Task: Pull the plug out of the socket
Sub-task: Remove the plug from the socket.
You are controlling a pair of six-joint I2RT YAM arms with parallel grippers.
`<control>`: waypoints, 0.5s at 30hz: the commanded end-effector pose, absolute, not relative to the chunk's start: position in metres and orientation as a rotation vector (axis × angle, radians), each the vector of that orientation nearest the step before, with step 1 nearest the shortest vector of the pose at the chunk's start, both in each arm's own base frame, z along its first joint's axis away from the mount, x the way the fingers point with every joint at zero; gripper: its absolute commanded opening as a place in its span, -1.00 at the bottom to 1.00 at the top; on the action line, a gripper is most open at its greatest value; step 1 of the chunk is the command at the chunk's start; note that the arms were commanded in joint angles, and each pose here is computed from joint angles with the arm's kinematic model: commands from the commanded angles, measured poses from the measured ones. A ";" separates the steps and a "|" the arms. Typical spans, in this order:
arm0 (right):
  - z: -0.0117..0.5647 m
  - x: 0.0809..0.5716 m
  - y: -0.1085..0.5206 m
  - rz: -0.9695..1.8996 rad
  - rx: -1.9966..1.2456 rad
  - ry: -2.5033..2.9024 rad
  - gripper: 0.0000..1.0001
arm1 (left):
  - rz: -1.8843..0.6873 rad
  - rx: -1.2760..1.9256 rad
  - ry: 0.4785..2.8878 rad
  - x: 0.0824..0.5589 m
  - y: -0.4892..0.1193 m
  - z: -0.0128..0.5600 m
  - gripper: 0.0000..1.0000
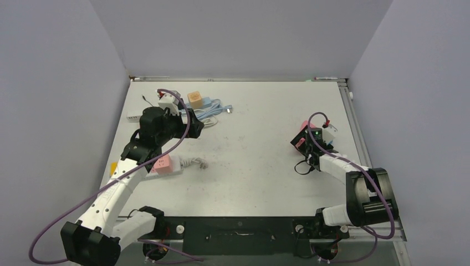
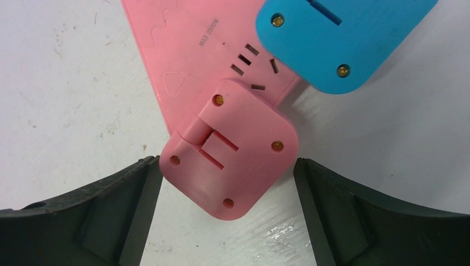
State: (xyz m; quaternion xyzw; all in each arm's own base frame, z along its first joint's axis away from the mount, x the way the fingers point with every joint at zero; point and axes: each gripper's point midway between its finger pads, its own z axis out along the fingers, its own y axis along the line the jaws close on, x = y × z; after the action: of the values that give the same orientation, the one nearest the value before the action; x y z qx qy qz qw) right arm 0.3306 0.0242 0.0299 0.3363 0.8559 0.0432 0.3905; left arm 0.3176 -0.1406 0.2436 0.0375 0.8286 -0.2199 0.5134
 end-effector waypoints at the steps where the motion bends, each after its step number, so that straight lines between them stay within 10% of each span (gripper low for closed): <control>1: 0.058 0.352 0.027 0.114 0.816 2.067 0.80 | -0.552 0.110 1.933 0.320 -0.145 0.261 0.92; 15: 0.053 0.353 0.017 0.057 0.833 2.063 0.47 | -0.560 0.118 1.964 0.321 -0.150 0.251 0.92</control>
State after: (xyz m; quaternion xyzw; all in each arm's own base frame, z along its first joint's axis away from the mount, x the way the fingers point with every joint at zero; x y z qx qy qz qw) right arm 0.3345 0.0227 0.0343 0.3266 0.8516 0.0254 0.4092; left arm 0.3176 -0.1435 0.2401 0.0412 0.8314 -0.2237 0.5069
